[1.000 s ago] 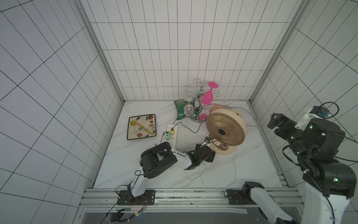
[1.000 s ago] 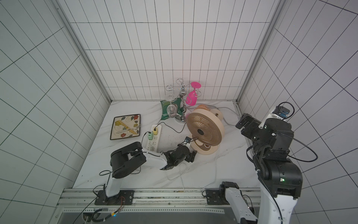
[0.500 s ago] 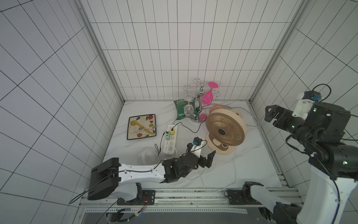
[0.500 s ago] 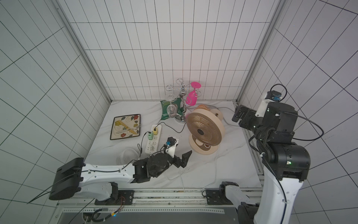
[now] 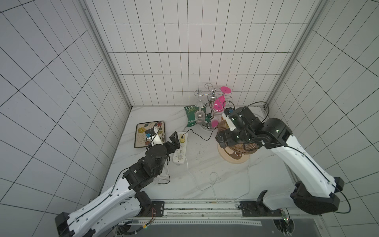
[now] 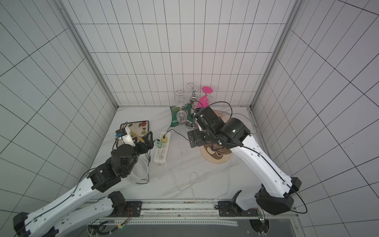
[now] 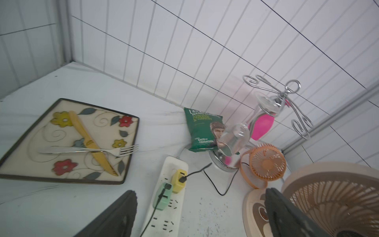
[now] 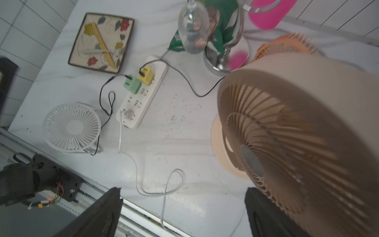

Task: Unplug the desk fan from the power strip
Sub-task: Adjust the plug at the center of the board, then move the fan to the center of the board.

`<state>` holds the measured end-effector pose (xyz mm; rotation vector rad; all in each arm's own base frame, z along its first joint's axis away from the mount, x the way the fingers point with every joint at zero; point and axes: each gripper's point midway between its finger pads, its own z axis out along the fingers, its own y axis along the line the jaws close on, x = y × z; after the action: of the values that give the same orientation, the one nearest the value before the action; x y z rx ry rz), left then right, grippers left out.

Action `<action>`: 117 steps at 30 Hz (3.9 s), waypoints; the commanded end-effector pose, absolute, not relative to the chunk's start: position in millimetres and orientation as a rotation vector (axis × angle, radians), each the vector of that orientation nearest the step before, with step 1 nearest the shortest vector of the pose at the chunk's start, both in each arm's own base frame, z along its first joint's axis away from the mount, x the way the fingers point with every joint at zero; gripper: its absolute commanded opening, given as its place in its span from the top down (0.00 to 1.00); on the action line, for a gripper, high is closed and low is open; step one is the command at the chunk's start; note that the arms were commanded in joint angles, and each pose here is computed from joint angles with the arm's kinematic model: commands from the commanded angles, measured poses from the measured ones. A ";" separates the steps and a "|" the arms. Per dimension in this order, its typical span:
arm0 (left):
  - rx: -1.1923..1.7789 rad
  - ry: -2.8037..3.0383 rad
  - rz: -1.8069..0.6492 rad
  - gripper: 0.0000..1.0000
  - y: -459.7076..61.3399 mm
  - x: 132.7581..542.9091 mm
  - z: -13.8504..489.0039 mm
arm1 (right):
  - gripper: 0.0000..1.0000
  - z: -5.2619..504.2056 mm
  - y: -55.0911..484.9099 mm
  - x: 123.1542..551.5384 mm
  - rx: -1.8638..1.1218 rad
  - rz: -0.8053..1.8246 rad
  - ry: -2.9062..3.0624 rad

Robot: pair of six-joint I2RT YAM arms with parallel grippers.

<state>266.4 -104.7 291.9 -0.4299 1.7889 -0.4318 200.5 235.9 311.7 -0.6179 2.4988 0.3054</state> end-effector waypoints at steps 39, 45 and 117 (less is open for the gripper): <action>-0.687 2.108 -0.467 0.01 -80.0 251.3 242.6 | 0.72 21.4 226.5 148.3 -0.448 -0.019 3.007; -0.684 2.104 -0.461 0.01 -81.9 256.1 249.6 | 1.00 50.8 217.8 170.2 -0.476 -0.105 2.910; -1.066 2.327 -0.489 0.14 -130.0 180.1 65.7 | 0.32 263.3 241.9 259.6 -0.341 0.438 2.431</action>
<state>176.9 -158.7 66.8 -1.0060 2.4321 -0.5684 260.8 247.5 253.4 -0.3322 2.4550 0.4263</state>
